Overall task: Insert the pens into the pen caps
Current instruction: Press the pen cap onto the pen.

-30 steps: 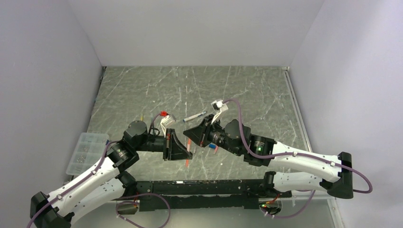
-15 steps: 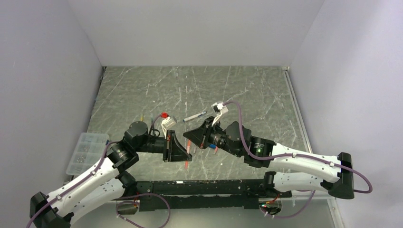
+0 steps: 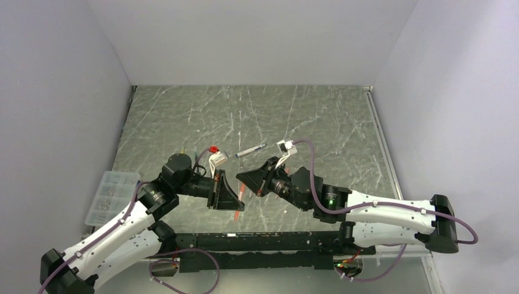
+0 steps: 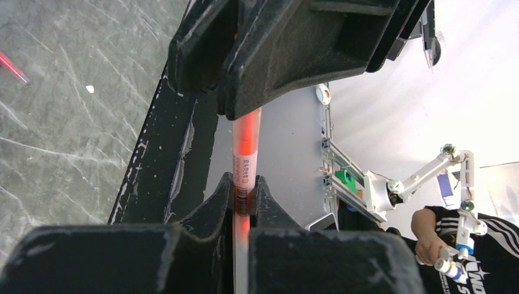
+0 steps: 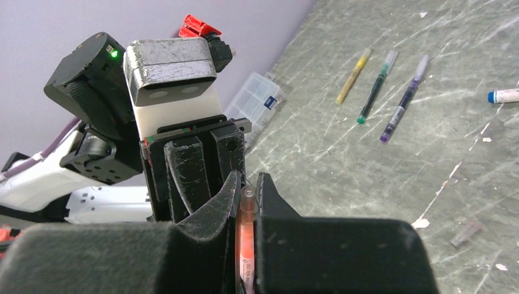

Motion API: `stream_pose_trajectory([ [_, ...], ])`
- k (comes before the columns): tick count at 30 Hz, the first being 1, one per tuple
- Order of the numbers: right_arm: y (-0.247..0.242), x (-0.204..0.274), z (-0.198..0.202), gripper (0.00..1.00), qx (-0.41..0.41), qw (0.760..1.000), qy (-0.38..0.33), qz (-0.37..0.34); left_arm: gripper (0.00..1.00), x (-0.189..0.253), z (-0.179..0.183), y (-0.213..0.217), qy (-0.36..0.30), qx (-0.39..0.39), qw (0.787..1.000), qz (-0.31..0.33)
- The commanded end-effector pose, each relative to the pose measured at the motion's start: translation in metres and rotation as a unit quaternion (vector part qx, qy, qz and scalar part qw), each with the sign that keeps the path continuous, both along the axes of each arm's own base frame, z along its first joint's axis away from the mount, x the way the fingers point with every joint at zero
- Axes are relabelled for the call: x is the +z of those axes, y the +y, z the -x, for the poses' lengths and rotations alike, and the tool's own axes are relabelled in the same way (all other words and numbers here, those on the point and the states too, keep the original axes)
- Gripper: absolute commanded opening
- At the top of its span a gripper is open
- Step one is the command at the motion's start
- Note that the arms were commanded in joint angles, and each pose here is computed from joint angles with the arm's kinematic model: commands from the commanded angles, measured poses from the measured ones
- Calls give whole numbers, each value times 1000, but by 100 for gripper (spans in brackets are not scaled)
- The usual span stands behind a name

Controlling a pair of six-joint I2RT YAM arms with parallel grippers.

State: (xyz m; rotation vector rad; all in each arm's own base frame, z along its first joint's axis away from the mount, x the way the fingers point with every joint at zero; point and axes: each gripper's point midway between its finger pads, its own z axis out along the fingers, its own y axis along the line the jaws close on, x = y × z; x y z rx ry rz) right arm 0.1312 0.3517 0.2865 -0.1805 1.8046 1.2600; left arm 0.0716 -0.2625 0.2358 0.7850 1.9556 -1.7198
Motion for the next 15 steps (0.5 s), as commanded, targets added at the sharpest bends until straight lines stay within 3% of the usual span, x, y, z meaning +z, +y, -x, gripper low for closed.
stream_pose_trajectory([
  [1,5,-68,54,0,105,990,47,86,0,76,-42,1,-109,79,987,88],
  [15,29,-114,99,0,190,971,83,119,0,106,-65,-3,-145,82,981,99],
])
